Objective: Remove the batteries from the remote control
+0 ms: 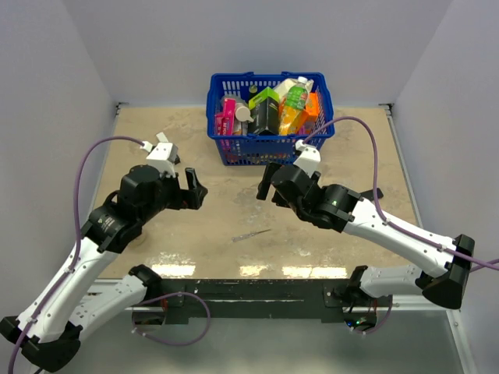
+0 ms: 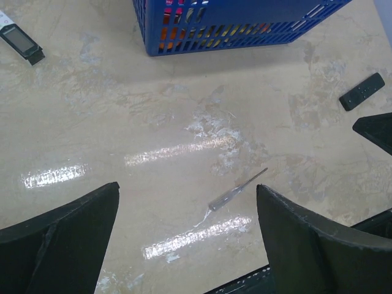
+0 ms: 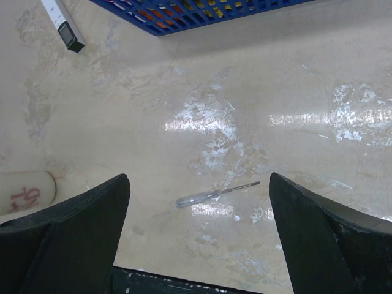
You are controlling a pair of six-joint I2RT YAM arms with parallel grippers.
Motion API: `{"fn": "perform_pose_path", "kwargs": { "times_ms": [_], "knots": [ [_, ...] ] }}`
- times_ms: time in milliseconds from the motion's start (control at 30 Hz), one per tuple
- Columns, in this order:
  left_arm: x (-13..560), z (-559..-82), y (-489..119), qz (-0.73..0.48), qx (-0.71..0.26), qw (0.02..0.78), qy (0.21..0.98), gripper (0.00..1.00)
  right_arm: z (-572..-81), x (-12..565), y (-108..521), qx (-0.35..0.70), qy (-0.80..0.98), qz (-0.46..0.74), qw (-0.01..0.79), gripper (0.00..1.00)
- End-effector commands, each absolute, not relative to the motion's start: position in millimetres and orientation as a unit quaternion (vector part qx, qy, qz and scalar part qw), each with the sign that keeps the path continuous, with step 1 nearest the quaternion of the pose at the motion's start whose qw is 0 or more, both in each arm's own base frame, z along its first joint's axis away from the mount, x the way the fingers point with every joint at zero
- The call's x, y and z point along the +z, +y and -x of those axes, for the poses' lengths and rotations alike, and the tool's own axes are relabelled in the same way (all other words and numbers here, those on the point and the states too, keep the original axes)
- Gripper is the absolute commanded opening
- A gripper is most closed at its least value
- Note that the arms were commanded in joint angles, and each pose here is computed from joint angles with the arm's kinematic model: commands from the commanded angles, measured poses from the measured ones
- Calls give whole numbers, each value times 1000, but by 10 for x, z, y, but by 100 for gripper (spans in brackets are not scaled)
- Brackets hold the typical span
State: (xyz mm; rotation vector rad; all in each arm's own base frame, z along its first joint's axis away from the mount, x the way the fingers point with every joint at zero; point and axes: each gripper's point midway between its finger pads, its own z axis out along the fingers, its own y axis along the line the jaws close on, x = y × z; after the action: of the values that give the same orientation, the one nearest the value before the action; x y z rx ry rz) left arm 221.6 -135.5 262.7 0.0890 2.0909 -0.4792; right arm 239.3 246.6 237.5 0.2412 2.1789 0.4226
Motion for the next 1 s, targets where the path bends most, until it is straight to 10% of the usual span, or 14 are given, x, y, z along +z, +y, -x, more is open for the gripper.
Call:
{"fn": "perform_pose_path", "kwargs": {
  "times_ms": [0,533,967],
  "knots": [
    [2817,-2269,-1287,-12,-193,499,845,97,-2450,2614,2394,177,858,-121,466,98],
    [3194,-2923,-651,133,39,536,833,97,-2392,2660,2368,188,853,-61,484,97],
    [2287,-4059,-115,309,111,427,843,78,-2109,2688,2236,221,848,27,481,94]
  ]
}}
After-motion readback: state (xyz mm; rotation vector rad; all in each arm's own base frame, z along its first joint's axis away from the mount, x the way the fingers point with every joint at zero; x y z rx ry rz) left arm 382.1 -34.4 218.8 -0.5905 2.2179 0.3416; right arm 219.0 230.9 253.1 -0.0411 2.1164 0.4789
